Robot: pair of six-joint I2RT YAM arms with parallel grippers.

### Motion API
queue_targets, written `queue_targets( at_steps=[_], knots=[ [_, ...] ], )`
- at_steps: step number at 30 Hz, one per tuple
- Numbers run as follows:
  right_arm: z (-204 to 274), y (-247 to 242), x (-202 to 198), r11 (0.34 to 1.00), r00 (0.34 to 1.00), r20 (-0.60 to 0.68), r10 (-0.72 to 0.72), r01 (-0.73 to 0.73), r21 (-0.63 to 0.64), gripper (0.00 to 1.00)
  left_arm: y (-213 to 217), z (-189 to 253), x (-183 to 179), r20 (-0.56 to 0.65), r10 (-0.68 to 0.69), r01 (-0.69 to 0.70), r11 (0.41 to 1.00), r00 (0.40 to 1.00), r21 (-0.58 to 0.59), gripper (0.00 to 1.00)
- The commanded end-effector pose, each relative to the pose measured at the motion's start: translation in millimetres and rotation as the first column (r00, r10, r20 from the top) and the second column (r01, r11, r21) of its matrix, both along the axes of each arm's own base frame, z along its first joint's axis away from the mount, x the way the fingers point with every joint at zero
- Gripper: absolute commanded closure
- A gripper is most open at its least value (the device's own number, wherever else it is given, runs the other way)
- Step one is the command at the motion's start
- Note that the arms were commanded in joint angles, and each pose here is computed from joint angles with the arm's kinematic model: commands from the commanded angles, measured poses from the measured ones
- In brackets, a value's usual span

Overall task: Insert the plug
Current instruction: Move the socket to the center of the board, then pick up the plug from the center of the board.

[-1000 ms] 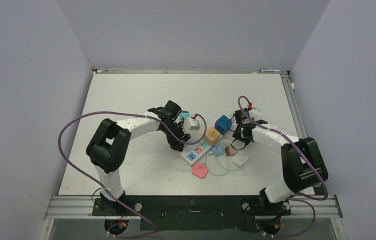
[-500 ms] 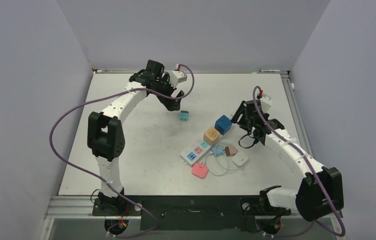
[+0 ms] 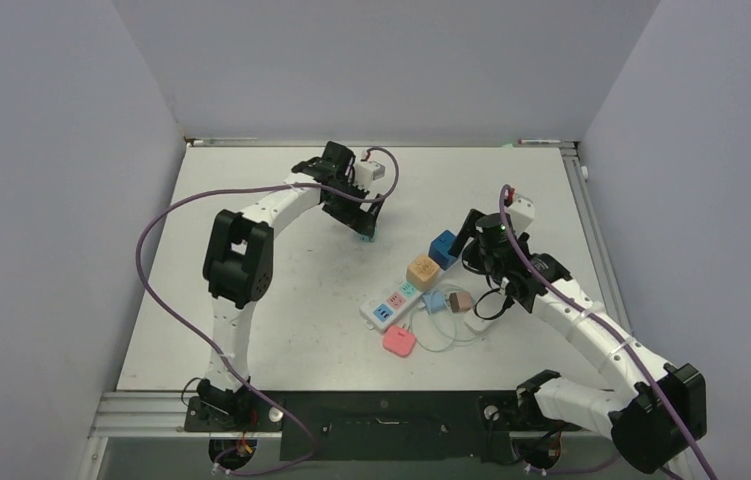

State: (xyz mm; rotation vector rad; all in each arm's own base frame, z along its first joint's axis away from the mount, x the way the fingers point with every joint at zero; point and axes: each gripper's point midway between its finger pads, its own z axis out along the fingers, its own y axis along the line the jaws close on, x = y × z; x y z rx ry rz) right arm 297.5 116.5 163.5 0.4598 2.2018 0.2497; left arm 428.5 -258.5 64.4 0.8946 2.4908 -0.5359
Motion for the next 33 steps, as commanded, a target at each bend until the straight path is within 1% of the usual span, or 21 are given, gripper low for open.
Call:
queue_targets(
  at_steps=[1,8,11,12,15,18,21,23,26,29,31,33],
  knots=[
    [3.8,-2.8,-2.7,0.999,0.999,0.033,-0.034,0.034,0.002,0.27,-13.8,6.8,27.2,0.058,0.083,-0.082,0.996,0.995,-0.023,0.04],
    [3.2,-3.7,-6.9,0.999,0.998,0.044,-0.033,0.033,0.006,0.30,-28.9,-6.6,26.4,0.032,0.078,-0.077,0.996,0.996,-0.039,0.04],
    [2.0,-3.4,-7.9,0.999,0.998,0.045,-0.035,0.034,0.012,0.33,-34.7,-11.9,26.4,0.032,0.075,-0.074,0.997,0.997,-0.031,0.01],
    [2.1,-3.0,-7.9,0.999,0.998,0.048,-0.033,0.033,0.014,0.34,-36.3,-14.0,27.1,0.033,0.074,-0.074,0.997,0.997,-0.027,0.02],
    [1.0,-2.5,-9.3,0.999,0.998,0.050,-0.031,0.030,0.019,0.39,-37.7,-20.8,29.3,0.032,0.076,-0.075,0.997,0.997,-0.016,0.15],
    [0.5,-2.2,-11.0,0.999,0.998,0.052,-0.029,0.027,0.022,0.45,-38.4,-24.1,32.1,0.043,0.070,-0.070,0.997,0.997,-0.015,0.35],
    [0.3,-3.3,-12.4,0.999,0.998,0.056,-0.028,0.027,0.021,0.51,-36.7,-24.5,31.3,0.047,0.060,-0.060,0.998,0.997,-0.007,0.53],
    [2.0,-3.5,-12.2,0.999,0.998,0.062,-0.030,0.028,0.024,0.53,-34.2,-23.2,27.7,0.044,0.046,-0.046,0.999,0.998,0.000,0.64],
    [3.7,-1.6,-11.6,0.999,0.997,0.069,-0.025,0.023,0.032,0.54,-27.0,-20.0,20.8,0.044,0.032,-0.032,0.999,0.999,0.009,0.68],
    [5.6,4.0,-9.9,0.999,0.997,0.079,-0.009,0.006,0.049,0.54,-21.6,-2.9,14.1,0.064,0.010,-0.010,1.000,0.998,-0.007,0.74],
    [7.7,9.6,-8.7,0.998,0.996,0.088,0.008,-0.014,0.062,0.52,-22.1,21.6,10.3,0.061,0.005,-0.001,0.998,0.998,-0.070,0.78],
    [12.6,18.1,-6.9,0.995,0.993,0.112,0.038,-0.048,0.084,0.50,-26.3,55.0,4.4,0.050,0.001,0.008,0.984,0.999,-0.176,0.79]
  ],
)
